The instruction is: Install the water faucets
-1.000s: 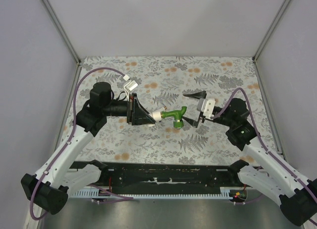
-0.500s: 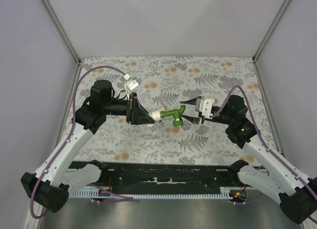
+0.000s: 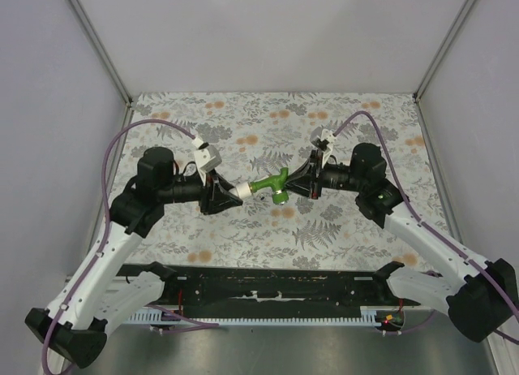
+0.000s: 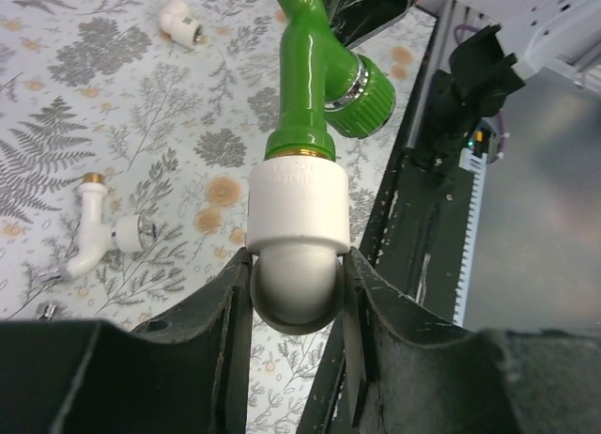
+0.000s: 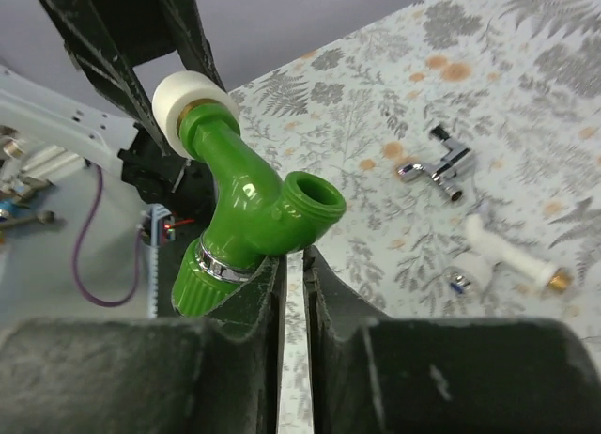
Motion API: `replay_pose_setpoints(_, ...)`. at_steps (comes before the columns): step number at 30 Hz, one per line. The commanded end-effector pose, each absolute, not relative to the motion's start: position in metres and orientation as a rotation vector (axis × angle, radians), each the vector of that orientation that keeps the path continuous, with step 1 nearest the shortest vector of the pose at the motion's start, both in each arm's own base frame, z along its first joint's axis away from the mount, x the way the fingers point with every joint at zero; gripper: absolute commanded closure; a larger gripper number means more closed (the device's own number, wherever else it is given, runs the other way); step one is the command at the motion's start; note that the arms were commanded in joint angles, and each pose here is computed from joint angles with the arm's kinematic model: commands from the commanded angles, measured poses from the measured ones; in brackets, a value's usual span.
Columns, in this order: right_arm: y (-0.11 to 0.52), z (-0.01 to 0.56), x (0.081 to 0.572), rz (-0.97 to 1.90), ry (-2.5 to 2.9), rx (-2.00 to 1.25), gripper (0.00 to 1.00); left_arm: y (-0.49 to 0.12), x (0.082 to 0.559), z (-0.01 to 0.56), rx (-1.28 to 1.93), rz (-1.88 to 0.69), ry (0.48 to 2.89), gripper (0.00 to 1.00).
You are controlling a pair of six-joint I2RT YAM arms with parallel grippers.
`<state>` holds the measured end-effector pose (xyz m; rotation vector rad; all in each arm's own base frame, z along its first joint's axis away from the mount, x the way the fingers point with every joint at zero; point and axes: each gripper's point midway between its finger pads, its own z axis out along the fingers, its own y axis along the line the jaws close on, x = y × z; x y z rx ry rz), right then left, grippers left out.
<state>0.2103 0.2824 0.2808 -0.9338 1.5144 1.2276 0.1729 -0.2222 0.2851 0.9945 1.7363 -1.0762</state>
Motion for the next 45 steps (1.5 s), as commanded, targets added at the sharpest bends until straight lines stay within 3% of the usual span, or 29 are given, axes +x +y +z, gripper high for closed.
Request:
replay_pose_setpoints(1, 0.289, 0.317, 0.197, 1.386, 1.538, -0.836, 0.75, -0.208, 0.201, 0.289, 0.957, -0.822, 1.625, 0.98)
replay_pose_setpoints(5, 0.265, 0.302, 0.211, 1.041, 1.511, -0.936, 0.44, -0.214, 0.198, 0.306, 0.836, -0.943, 1.667, 0.98)
replay_pose_setpoints(11, 0.233, 0.294, 0.218, 0.574, 1.225, -1.198, 0.19, -0.229, 0.182, 0.332, 0.779, -1.179, 1.694, 0.98)
replay_pose_setpoints(17, 0.232, 0.306, 0.206, 0.426, 0.923, -1.323, 0.12, -0.234, 0.176, 0.355, 0.735, -1.292, 1.716, 0.98)
replay_pose_setpoints(20, 0.239, 0.320, 0.205, 0.412, 0.848, -1.342, 0.02, -0.237, 0.175, 0.362, 0.712, -1.341, 1.727, 0.98)
replay_pose_setpoints(26, 0.249, 0.330, 0.218, 0.361, 0.818, -1.297, 0.02, -0.237, 0.170, 0.368, 0.708, -1.362, 1.712, 0.98)
replay_pose_setpoints(30, 0.267, 0.335, 0.214, 0.507, 0.807, -1.262, 0.05, -0.237, 0.168, 0.373, 0.712, -1.373, 1.689, 0.98)
replay_pose_setpoints(38, 0.289, 0.333, 0.202, 0.822, 0.875, -1.156, 0.25, -0.239, 0.174, 0.376, 0.698, -1.368, 1.615, 0.98)
replay_pose_setpoints(45, 0.289, 0.352, 0.178, 1.048, 0.913, -1.075, 0.37, -0.228, 0.204, 0.335, 0.682, -1.134, 1.701, 0.98)
